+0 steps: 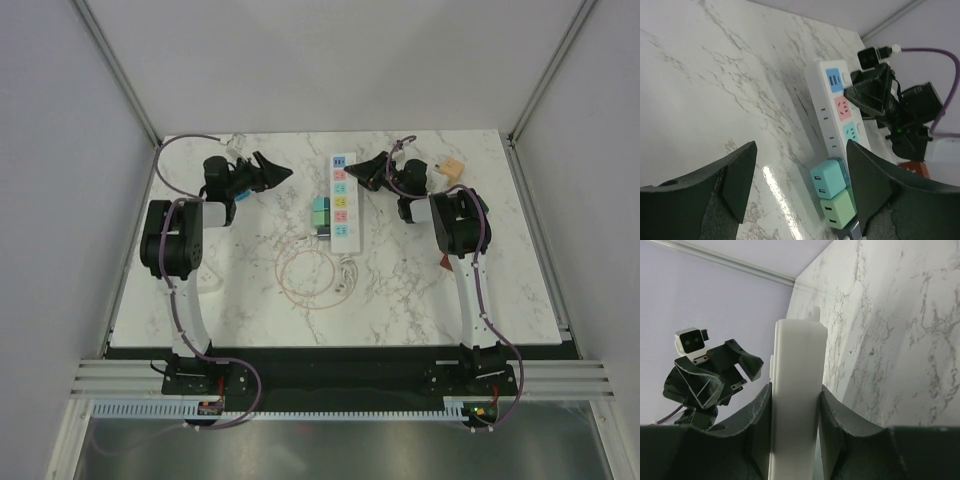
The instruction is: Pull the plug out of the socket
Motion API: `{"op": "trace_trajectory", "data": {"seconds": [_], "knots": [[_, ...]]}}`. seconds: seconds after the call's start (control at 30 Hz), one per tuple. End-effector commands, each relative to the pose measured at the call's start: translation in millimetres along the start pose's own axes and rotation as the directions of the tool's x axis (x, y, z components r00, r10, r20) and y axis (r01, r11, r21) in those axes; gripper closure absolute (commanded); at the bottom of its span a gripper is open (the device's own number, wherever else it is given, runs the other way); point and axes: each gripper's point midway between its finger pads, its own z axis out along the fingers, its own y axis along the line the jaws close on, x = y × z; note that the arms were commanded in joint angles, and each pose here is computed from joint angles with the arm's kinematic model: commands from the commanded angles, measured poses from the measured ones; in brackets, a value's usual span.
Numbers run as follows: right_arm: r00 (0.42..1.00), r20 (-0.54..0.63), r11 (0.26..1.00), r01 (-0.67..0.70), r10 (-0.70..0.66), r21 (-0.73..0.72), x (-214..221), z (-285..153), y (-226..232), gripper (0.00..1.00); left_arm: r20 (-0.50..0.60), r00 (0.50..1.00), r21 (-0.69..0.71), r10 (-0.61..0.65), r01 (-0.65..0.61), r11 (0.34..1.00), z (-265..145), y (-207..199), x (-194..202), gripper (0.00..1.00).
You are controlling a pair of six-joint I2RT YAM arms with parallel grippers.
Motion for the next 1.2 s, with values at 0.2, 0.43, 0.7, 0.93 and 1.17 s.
{"op": "trace_trajectory", "data": {"seconds": [0.2, 0.43, 0.7, 0.93, 1.17], "knots": [[0.987, -0.005, 0.962, 0.158, -0.163, -0.222, -10, 1, 56, 1.00, -0.226, 0.974, 0.285, 0.007, 0.060, 0.957, 13, -52, 34, 0.20], [0.986, -0.006, 0.960, 0.158, -0.164, -0.232, -10, 1, 59, 1.00, -0.367, 0.930, 0.295, -0.021, 0.137, 0.946, 8, -62, 64, 0.21], [0.987, -0.007, 0.958, 0.154, -0.160, -0.241, -10, 1, 62, 1.00, -0.493, 0.870, 0.279, -0.002, 0.161, 0.947, 12, -78, 100, 0.22], [0.988, -0.006, 0.956, 0.150, -0.157, -0.250, -10, 0, 63, 1.00, -0.521, 0.853, 0.279, -0.016, 0.188, 0.942, 16, -77, 108, 0.22], [0.987, -0.008, 0.956, 0.150, -0.158, -0.253, -9, 0, 65, 1.00, -0.525, 0.851, 0.278, -0.013, 0.186, 0.942, 22, -73, 111, 0.21]]}}
